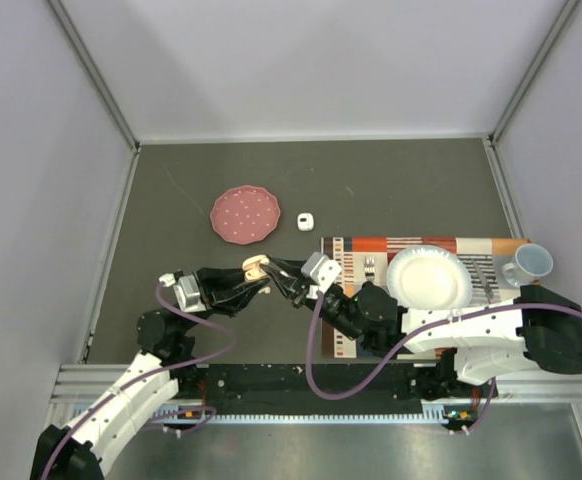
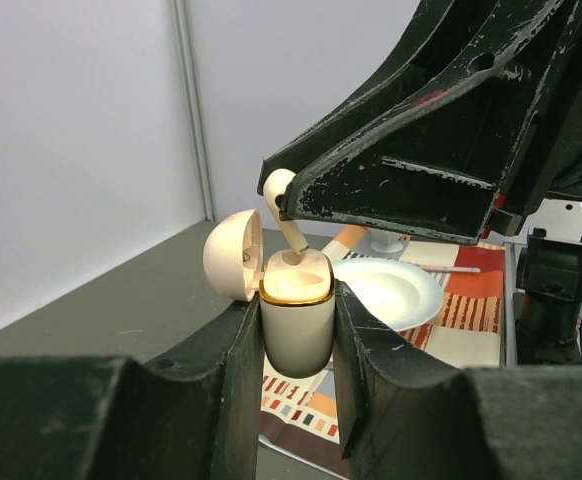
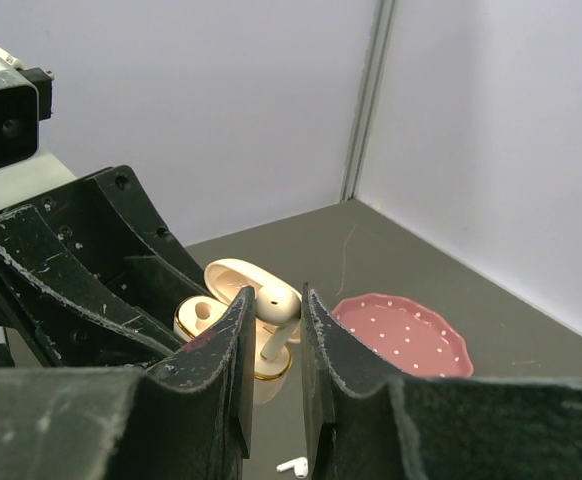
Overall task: Insert the wireless bluetooth earbuds into the charging case
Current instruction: Insert the right earbud into the right side groove of the charging case.
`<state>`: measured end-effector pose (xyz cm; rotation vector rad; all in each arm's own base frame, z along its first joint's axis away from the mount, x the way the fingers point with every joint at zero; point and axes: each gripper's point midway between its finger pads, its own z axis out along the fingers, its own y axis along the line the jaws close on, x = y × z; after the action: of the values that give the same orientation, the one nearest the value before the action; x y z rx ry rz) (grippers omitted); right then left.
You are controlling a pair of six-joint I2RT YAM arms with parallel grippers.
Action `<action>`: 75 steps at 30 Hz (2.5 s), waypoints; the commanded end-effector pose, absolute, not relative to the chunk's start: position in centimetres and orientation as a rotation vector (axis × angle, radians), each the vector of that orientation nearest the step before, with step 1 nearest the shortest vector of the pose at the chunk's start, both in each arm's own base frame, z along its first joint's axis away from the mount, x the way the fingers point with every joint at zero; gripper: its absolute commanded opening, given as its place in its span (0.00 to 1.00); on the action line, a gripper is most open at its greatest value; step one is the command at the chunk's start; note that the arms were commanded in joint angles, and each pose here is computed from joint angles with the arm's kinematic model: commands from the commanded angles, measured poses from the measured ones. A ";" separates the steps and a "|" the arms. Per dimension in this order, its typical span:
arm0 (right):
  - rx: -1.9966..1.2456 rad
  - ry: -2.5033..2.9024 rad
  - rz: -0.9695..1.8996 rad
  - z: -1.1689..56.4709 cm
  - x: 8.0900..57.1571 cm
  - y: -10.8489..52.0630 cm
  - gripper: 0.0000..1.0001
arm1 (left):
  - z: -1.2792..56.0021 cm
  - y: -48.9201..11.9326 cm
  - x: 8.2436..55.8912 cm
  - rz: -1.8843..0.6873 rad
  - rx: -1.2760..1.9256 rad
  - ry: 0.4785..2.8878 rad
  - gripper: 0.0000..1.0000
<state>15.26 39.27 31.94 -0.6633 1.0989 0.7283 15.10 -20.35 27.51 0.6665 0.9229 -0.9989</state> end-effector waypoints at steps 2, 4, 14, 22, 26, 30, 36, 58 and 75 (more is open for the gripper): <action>-0.666 1.095 0.763 31.9 14.6 39.9 0.12 | 28.7 -19.9 15.0 -0.979 0.635 0.873 0.00; -0.661 1.108 0.781 31.2 14.5 40.1 0.12 | 28.8 -19.9 15.0 -0.980 0.635 0.868 0.00; -0.659 1.124 0.739 29.8 14.9 39.4 0.12 | 29.1 -19.7 14.9 -0.975 0.629 0.861 0.00; -0.807 1.092 0.744 28.6 13.5 40.0 0.12 | 29.3 -19.5 15.3 -0.957 0.607 0.864 0.00; -0.833 1.104 0.767 28.1 13.1 40.5 0.13 | 29.4 -19.4 15.4 -0.955 0.601 0.867 0.00; -0.823 1.112 0.767 28.0 13.2 40.4 0.14 | 29.4 -19.3 15.6 -0.950 0.586 0.870 0.00; -0.796 1.142 0.746 27.5 13.7 40.2 0.14 | 29.4 -19.1 15.7 -0.942 0.575 0.869 0.00; -0.713 1.199 0.705 29.3 15.1 40.0 0.17 | 28.4 -19.5 15.1 -0.934 0.639 0.857 0.00; -0.699 1.186 0.739 33.2 14.7 38.9 0.16 | 26.9 -20.0 15.5 -0.903 0.694 0.907 0.00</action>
<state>15.11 38.90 30.50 -0.7358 1.2032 0.7043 16.13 -19.99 26.01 0.6612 0.9692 -0.9225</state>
